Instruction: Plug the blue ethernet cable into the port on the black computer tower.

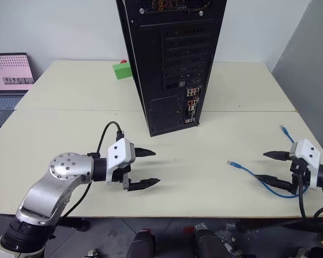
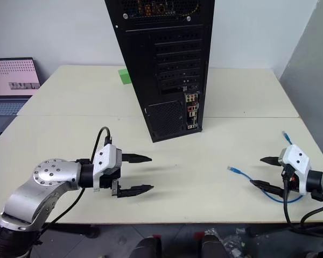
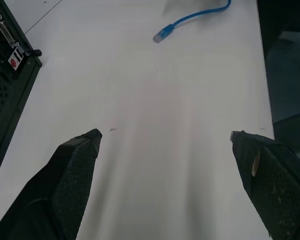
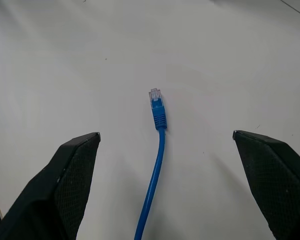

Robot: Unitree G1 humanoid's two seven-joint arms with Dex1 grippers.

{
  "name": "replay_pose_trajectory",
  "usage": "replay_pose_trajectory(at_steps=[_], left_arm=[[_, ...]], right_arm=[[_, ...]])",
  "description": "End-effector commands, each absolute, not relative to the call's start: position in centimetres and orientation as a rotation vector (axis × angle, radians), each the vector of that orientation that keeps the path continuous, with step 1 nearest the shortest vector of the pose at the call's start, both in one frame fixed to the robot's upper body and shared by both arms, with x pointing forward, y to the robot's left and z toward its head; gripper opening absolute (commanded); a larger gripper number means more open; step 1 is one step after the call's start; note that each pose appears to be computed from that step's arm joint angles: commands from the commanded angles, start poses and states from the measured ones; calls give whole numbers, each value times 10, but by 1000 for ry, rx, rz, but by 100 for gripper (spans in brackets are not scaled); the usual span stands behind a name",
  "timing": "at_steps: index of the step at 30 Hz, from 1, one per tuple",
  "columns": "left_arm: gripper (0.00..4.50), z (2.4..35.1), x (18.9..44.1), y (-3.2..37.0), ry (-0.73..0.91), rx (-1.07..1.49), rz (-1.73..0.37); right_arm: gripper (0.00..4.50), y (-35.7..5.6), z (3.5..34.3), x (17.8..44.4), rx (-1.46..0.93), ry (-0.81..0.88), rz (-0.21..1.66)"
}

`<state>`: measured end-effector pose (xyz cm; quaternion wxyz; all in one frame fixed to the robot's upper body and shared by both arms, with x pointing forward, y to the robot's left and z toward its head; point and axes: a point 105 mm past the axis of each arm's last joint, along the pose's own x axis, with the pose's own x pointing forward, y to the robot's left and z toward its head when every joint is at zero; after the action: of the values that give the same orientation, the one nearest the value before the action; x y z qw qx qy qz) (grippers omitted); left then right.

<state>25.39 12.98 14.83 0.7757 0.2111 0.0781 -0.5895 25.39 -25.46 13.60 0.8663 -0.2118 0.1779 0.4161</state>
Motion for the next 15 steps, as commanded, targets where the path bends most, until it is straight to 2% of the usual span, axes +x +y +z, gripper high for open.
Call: replay_pose_trajectory(at_steps=[1,15], left_arm=[[443,152,251,126,139,484,-1320],[443,141,256,102,137,517,-1429]], right_arm=[[450,-256,146,252,-478,336,862],[450,-239,135,245,-466,299,819]])
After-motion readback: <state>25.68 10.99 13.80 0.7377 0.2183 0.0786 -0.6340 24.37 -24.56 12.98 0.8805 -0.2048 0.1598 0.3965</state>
